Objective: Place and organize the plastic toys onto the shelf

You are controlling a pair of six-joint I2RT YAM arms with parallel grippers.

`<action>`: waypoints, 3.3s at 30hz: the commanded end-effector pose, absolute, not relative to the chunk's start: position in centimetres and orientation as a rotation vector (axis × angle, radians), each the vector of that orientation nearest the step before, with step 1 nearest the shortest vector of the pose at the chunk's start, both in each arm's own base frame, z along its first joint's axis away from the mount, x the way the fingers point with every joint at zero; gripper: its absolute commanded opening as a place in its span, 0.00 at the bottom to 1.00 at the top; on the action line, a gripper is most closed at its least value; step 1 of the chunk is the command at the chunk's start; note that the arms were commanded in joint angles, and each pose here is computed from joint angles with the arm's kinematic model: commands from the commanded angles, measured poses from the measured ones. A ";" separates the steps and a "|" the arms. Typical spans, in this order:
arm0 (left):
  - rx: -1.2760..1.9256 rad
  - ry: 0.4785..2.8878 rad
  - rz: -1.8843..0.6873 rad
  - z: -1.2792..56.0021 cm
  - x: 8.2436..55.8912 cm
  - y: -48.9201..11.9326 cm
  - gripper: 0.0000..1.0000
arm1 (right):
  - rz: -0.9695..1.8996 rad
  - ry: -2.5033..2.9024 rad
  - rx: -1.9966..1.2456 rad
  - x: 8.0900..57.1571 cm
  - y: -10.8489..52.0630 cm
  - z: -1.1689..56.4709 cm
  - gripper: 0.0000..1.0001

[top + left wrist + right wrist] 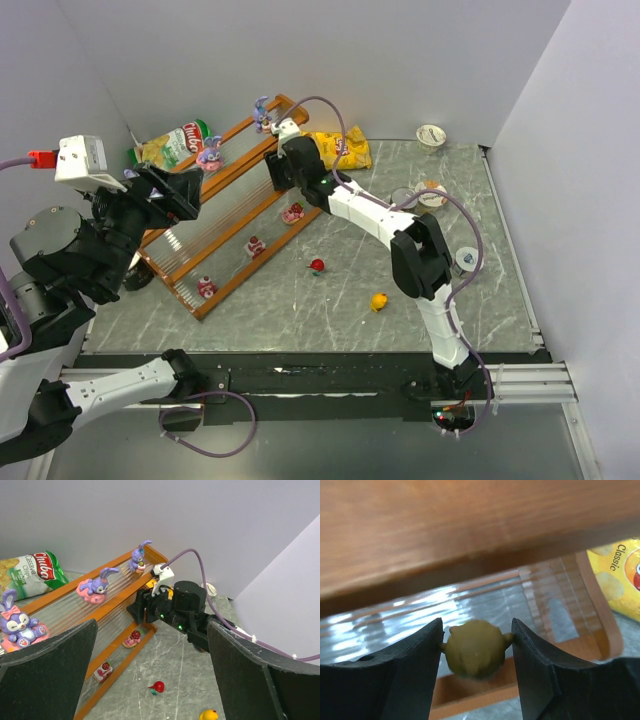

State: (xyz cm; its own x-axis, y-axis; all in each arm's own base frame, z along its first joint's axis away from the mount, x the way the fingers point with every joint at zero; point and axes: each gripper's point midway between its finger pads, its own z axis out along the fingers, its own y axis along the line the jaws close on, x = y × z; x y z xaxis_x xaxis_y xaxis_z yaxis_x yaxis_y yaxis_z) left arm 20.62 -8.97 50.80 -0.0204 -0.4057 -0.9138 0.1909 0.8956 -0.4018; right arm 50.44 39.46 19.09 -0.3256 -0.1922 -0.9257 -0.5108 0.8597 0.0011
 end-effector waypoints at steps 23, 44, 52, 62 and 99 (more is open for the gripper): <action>-0.212 1.502 -0.458 50.8 20.5 -8.0 0.96 | 0.377 1.795 -0.455 51.4 40.5 19.7 0.32; -0.206 1.505 -0.441 50.7 20.7 -8.0 0.96 | 0.386 1.729 -0.422 50.9 40.0 20.4 0.46; -0.210 1.498 -0.447 50.7 20.6 -7.9 0.97 | 0.384 1.754 -0.443 50.8 40.4 19.9 0.57; -0.196 1.495 -0.436 50.8 20.6 -7.9 0.96 | 0.372 1.761 -0.444 50.7 40.2 19.6 0.73; -0.205 1.489 -0.454 50.5 20.0 -7.4 0.96 | 0.381 1.785 -0.417 46.4 36.8 23.1 1.00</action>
State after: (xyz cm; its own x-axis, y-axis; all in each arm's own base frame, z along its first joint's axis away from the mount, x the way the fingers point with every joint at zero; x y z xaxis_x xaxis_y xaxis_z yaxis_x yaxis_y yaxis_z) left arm 20.18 -7.75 50.00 -0.0046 -0.4011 -0.9160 0.1651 0.9031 -0.3963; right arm 47.86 37.57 18.96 -0.2711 -0.1382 -0.9526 -0.4733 0.8809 0.0069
